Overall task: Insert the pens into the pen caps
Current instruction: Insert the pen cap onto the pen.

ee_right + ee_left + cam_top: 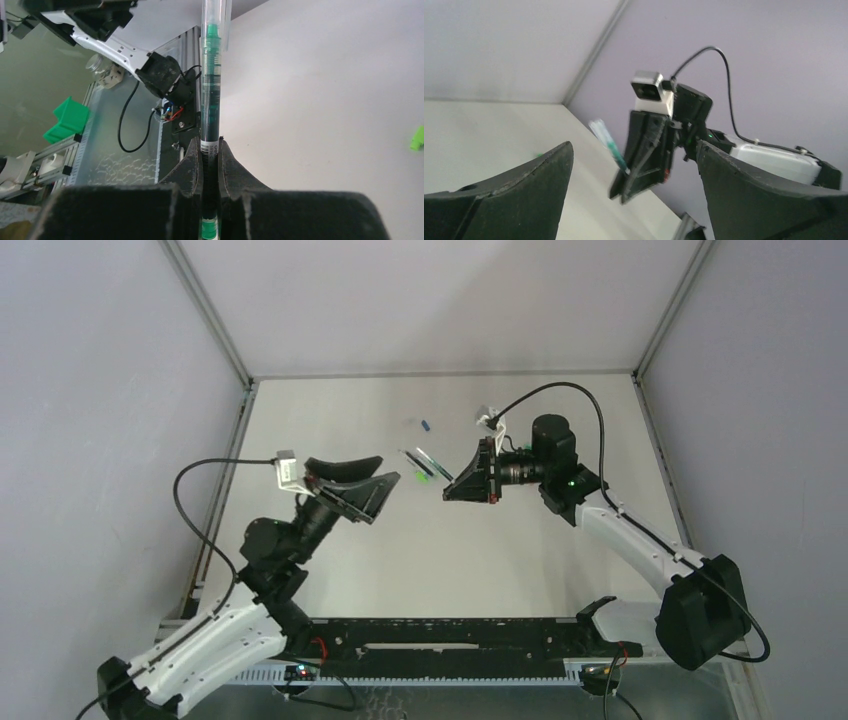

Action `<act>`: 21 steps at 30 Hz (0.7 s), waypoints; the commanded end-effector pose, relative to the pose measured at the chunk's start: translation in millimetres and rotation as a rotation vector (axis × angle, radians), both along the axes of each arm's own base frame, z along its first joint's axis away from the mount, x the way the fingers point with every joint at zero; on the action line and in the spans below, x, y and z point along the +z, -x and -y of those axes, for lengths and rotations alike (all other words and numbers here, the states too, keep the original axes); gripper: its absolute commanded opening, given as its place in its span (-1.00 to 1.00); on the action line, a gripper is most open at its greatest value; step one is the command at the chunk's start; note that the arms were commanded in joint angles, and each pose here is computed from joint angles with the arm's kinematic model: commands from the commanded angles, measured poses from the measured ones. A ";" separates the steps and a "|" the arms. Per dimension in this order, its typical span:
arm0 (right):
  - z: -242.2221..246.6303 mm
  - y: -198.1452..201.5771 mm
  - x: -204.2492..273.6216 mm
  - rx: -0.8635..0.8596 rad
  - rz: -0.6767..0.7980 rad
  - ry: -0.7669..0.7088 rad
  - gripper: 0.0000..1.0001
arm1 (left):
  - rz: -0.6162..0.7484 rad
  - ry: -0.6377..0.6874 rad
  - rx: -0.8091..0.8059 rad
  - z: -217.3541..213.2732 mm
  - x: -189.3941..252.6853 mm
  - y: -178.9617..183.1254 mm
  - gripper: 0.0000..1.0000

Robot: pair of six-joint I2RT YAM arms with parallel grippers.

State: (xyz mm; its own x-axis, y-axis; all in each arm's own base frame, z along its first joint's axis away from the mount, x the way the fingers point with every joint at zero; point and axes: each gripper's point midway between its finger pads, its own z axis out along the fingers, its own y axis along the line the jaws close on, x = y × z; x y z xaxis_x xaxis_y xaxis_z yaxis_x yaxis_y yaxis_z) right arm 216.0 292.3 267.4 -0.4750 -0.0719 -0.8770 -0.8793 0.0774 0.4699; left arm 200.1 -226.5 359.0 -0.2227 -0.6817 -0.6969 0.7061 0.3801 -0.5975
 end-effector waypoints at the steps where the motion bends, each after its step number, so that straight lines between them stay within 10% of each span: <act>1: 3.9 15.5 19.4 0.080 0.062 -0.051 -1.00 | 0.111 -0.087 -0.040 -7.3 -1.1 -1.2 0.91; 21: 4.1 17.8 14.8 0.111 0.041 -0.048 -1.00 | -0.049 0.100 -0.145 30.6 20.3 -20.4 0.55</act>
State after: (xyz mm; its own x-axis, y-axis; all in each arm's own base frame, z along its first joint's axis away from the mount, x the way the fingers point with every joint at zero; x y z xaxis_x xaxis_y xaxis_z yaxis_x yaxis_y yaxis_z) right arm 196.1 289.5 274.8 -0.4576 -0.1003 -0.8835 -0.8851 -0.0439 0.4634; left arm 218.3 -261.8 335.3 -0.3988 -0.6046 -0.6896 0.7309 0.2446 -0.6371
